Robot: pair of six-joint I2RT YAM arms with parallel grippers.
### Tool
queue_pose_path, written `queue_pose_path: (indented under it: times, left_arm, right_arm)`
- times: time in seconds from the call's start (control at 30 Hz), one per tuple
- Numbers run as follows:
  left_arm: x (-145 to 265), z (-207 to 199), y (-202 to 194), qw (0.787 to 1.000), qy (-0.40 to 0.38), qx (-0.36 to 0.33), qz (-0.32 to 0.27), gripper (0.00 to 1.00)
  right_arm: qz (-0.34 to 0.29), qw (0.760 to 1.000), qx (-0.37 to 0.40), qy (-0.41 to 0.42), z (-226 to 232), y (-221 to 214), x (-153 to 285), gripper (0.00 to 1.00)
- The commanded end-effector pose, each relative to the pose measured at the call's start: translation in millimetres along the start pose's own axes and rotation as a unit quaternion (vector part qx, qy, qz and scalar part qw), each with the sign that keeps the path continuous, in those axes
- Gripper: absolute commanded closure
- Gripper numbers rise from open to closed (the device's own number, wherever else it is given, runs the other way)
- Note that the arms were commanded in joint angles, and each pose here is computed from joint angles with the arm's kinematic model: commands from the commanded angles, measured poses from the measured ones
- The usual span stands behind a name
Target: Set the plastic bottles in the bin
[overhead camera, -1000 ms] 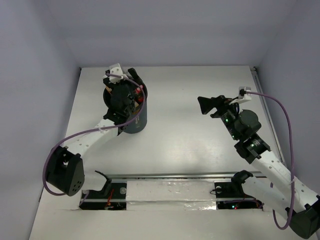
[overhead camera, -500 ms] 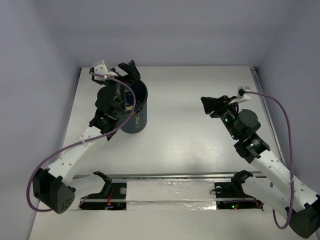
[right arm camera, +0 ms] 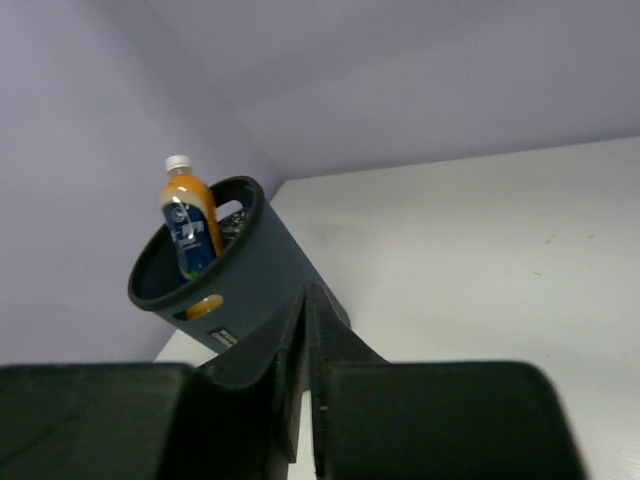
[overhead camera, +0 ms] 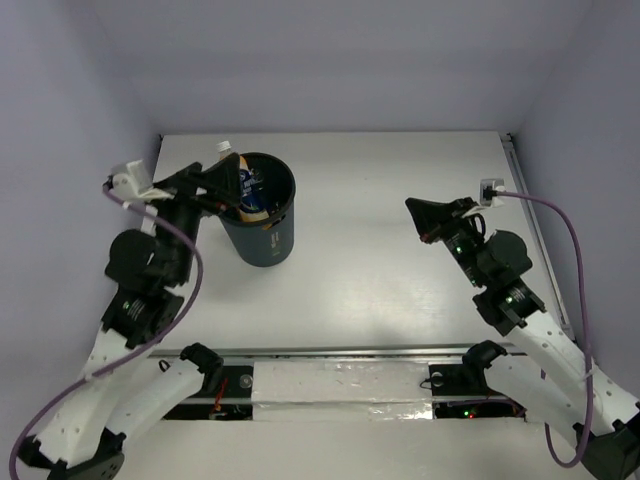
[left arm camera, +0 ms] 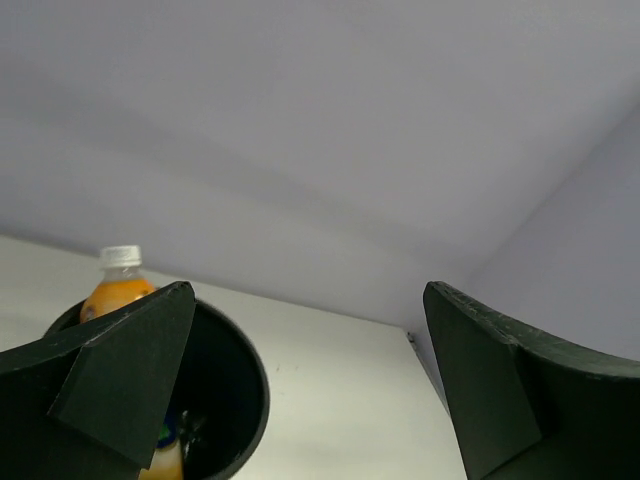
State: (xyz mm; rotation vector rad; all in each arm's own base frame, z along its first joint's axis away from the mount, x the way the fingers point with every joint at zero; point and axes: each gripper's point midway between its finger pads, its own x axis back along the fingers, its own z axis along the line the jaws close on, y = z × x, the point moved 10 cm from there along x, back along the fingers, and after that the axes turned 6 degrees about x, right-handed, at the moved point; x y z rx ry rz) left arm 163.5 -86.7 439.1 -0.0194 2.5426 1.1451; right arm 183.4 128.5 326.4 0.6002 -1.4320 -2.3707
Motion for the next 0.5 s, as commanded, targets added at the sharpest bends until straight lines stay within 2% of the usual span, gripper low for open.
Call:
queue_pose_path:
  times: [0.0,0.07,0.1,0.17,0.47]
  left_arm:
    - [38.7,14.9,9.0,1.000,0.017,-0.008,0.007,0.01]
    - [63.4,24.3,18.9,1.000,0.027,-0.011,-0.005,0.01]
    - [70.1,29.6,18.4,0.999,0.035,-0.013,-0.008,0.01]
    - [89.3,42.2,20.5,0.998,0.055,-0.013,-0.020,0.01]
    - [114.7,76.5,-2.7,0.993,0.116,-0.027,-0.005,0.01]
  right_arm:
    - [-0.050,0.997,0.015,0.060,11.6,18.1,5.4,0.88]
    - [-0.060,0.995,0.015,0.074,15.0,22.7,9.6,0.79]
    - [-0.063,0.995,0.015,0.077,15.8,24.0,10.8,0.69]
    - [-0.072,0.994,0.013,0.084,18.5,28.9,12.8,0.62]
    - [-0.032,0.991,0.004,0.127,30.3,31.8,-3.4,0.59]
